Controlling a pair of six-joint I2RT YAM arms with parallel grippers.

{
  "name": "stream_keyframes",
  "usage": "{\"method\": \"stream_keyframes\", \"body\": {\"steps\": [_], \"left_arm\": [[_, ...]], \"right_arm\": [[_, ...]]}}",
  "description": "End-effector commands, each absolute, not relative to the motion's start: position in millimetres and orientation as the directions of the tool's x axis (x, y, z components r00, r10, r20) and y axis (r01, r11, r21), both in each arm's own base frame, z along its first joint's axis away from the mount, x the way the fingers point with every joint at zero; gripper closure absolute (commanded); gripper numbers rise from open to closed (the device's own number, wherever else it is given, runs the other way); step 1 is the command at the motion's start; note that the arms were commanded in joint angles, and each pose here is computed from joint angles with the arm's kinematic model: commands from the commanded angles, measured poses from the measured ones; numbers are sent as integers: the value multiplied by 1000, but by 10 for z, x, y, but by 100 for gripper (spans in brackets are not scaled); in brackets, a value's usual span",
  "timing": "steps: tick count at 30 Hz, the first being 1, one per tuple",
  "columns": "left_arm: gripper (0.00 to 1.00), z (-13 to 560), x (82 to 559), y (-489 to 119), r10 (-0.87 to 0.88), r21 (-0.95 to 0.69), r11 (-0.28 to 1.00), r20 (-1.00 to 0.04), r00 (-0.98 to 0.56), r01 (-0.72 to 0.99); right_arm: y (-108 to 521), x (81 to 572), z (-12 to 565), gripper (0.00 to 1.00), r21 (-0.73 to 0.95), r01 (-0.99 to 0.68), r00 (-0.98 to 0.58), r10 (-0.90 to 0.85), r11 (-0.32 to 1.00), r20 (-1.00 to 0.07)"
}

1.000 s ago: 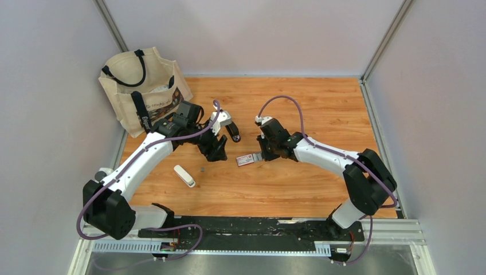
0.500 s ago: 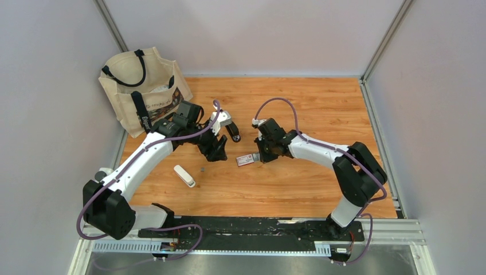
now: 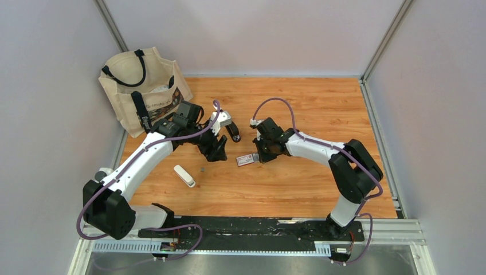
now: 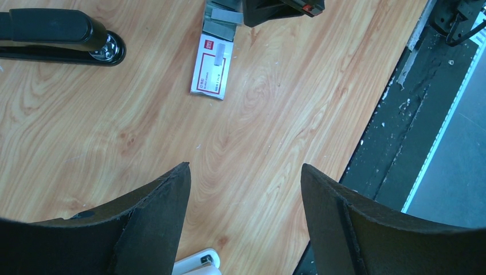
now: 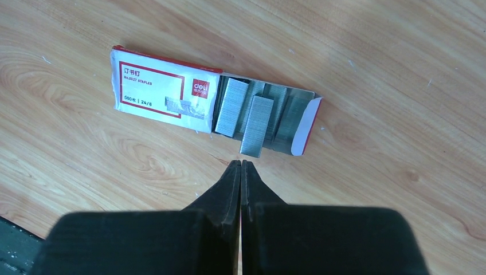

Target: Unload the staples from the stapler

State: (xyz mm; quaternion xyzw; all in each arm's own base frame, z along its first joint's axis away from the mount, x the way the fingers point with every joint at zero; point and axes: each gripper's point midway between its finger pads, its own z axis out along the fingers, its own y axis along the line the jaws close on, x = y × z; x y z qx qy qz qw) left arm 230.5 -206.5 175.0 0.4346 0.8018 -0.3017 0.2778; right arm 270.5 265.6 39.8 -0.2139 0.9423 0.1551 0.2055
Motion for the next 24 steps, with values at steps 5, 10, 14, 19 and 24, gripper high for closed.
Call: {"method": "stream_keyframes", "body": {"steps": [5,10,14,19,24], "left_arm": [[21,1826,2342,-2080,531,-215,413,-733,-425,885],[21,1829,2340,-2072,534,-208,412,-734,-420,887],[21,1843,2340,-2077,534,-208,408,-735,-417,889],[21,1854,2336,-2079,533,-209,406,-737,-416,890],[21,1852,2319,-2078,534,-213,405,-734,-419,889]], "right_arm": [[2757,2817,478,100,209,-494,-806,-353,844,-476],[2783,2842,476,100,209,-500,-803,-359,841,-476],[2819,2884,508,100,215,-508,-796,-359,834,-487],[2857,2905,515,100,221,-512,-793,-357,830,-494],[2861,2903,540,100,224,-515,-789,-356,827,-501]]}}
